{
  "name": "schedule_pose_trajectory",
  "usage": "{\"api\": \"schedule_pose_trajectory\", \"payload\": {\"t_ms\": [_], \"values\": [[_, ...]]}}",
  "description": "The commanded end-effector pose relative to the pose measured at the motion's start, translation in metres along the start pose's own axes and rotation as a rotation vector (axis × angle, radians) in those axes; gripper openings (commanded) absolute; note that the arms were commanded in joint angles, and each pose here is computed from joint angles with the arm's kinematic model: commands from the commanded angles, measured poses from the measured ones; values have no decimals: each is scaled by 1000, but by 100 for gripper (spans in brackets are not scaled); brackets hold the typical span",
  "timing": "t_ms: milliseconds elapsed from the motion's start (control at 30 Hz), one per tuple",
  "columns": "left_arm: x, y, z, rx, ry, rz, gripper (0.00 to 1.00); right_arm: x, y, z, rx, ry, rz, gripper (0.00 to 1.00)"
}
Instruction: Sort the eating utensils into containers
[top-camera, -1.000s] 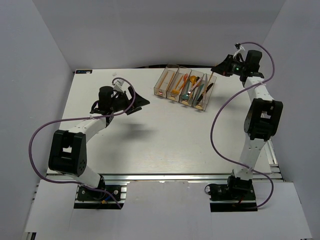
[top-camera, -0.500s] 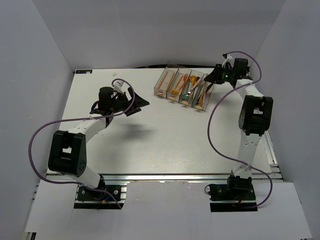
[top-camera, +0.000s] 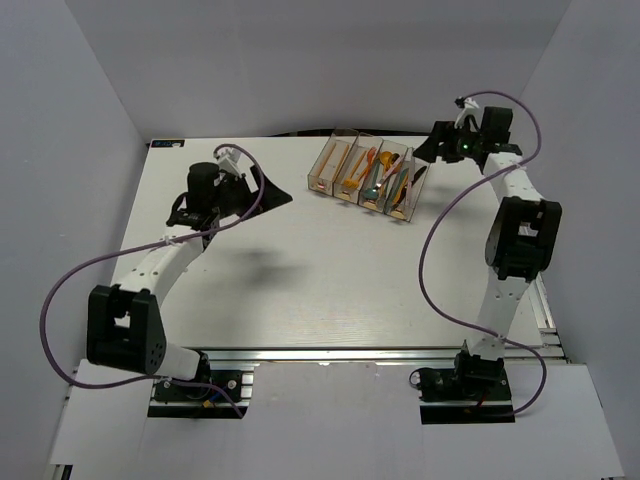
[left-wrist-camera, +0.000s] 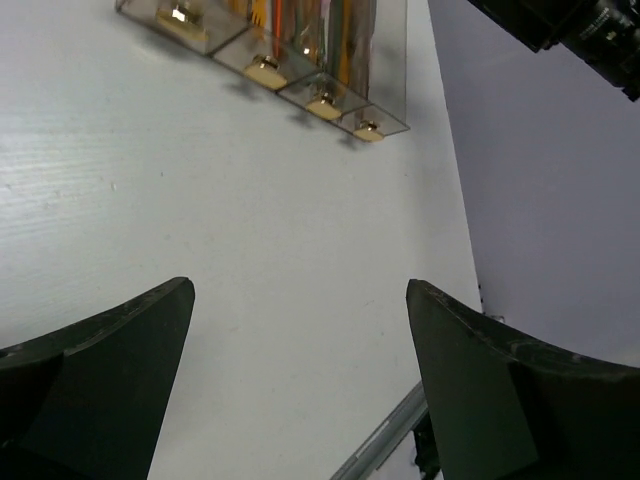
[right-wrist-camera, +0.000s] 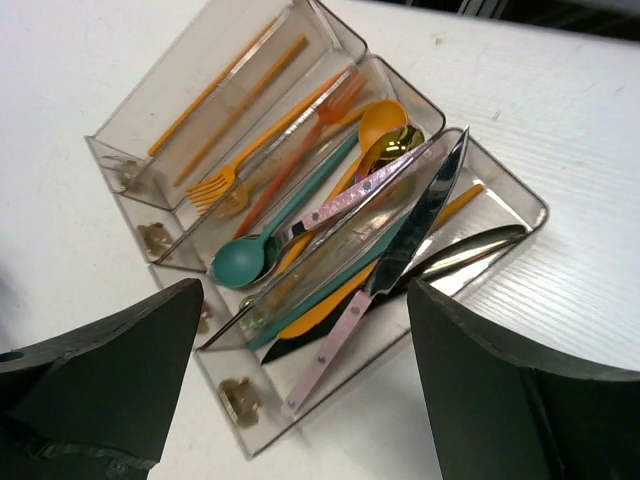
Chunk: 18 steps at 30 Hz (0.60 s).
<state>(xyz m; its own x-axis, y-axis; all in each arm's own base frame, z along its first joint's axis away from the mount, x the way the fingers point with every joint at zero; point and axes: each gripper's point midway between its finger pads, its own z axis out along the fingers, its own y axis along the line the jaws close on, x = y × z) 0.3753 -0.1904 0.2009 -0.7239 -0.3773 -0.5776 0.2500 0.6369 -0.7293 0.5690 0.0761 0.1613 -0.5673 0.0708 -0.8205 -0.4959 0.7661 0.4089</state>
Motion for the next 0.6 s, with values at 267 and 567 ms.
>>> {"api": "schedule_pose_trajectory", "payload": {"t_ms": [267,567], "values": [[-43,-57,-72,0,-205,257,98,-49,104,-123,-49,35,-404,89],[-41,-89,-116,49,-295,312,98,-25,153,-173,-62,59,-447,89]]}}
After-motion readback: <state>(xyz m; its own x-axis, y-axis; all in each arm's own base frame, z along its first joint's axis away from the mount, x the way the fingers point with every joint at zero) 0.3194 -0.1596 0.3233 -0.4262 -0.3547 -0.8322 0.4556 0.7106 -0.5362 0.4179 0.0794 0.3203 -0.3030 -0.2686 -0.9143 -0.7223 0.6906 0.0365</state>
